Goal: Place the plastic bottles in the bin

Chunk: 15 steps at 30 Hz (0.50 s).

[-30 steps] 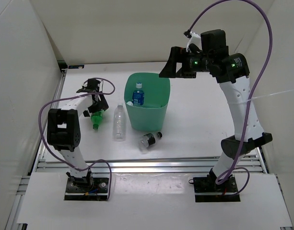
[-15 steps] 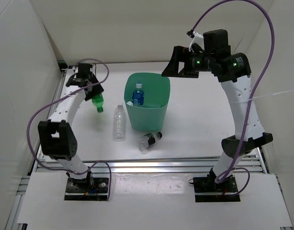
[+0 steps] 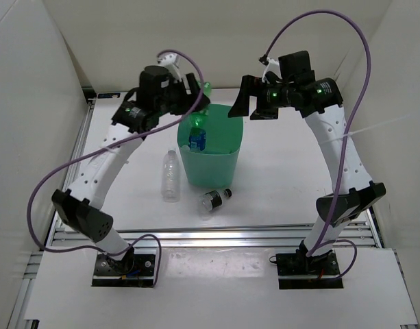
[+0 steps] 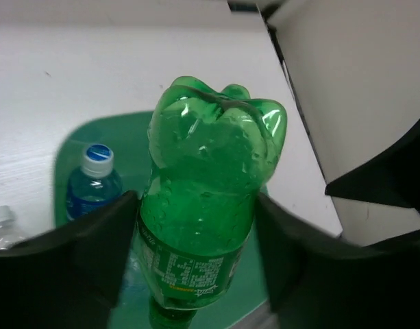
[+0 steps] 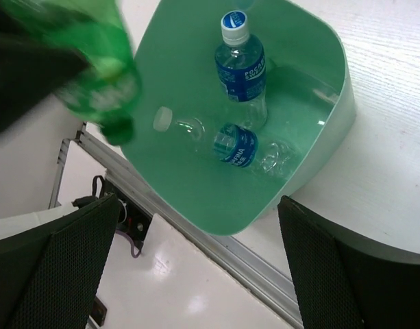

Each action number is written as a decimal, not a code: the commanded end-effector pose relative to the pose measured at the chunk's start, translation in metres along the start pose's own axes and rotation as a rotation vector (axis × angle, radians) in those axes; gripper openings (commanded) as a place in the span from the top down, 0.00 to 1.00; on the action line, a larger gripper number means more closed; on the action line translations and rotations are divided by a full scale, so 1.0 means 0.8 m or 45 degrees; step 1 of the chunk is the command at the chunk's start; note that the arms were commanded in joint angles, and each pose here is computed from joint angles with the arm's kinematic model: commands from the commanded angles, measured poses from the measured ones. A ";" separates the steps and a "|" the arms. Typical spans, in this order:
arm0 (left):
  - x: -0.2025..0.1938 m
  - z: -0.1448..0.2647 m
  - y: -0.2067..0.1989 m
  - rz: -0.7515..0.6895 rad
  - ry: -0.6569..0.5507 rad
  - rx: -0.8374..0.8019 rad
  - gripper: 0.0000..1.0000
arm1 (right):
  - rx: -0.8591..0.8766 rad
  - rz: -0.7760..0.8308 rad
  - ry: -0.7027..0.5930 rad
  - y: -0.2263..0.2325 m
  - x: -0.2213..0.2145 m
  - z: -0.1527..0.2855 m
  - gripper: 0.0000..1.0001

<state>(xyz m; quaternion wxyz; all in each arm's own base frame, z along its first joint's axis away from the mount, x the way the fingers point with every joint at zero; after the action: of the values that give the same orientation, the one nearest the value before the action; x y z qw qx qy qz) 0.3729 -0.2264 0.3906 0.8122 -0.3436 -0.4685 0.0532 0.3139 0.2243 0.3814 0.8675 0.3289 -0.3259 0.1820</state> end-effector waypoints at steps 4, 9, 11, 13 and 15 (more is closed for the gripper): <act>-0.030 0.006 -0.009 -0.068 0.093 -0.056 0.00 | 0.023 0.023 -0.089 -0.003 0.017 0.000 0.00; 0.032 0.079 0.025 -0.182 -0.273 0.217 0.00 | 0.005 0.009 -0.100 -0.011 0.019 0.006 0.00; 0.025 0.103 0.080 -0.129 -0.324 0.387 0.00 | 0.014 0.004 -0.088 -0.011 0.016 0.004 0.00; -0.012 0.095 0.129 -0.042 -0.157 0.336 0.00 | 0.026 0.004 -0.085 -0.009 0.013 0.006 0.00; -0.034 0.095 0.149 0.016 -0.098 0.298 0.00 | 0.015 -0.009 -0.079 -0.015 0.012 0.005 0.00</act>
<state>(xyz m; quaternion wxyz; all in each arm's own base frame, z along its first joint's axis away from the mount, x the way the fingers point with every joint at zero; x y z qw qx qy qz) 0.3289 -0.1181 0.3627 0.8060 -0.2323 -0.5311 0.1195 0.3303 0.2155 0.3715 0.8696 0.3264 -0.3319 0.1644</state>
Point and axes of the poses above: each gripper's point midway between its finger pads, its own z axis back along the fingers, its own y axis along the line the jaws close on, x = y × z, the point moved 3 cm from there along z, back along the fingers, and after that the axes turned 8 degrees about z, right-handed, at the moved point
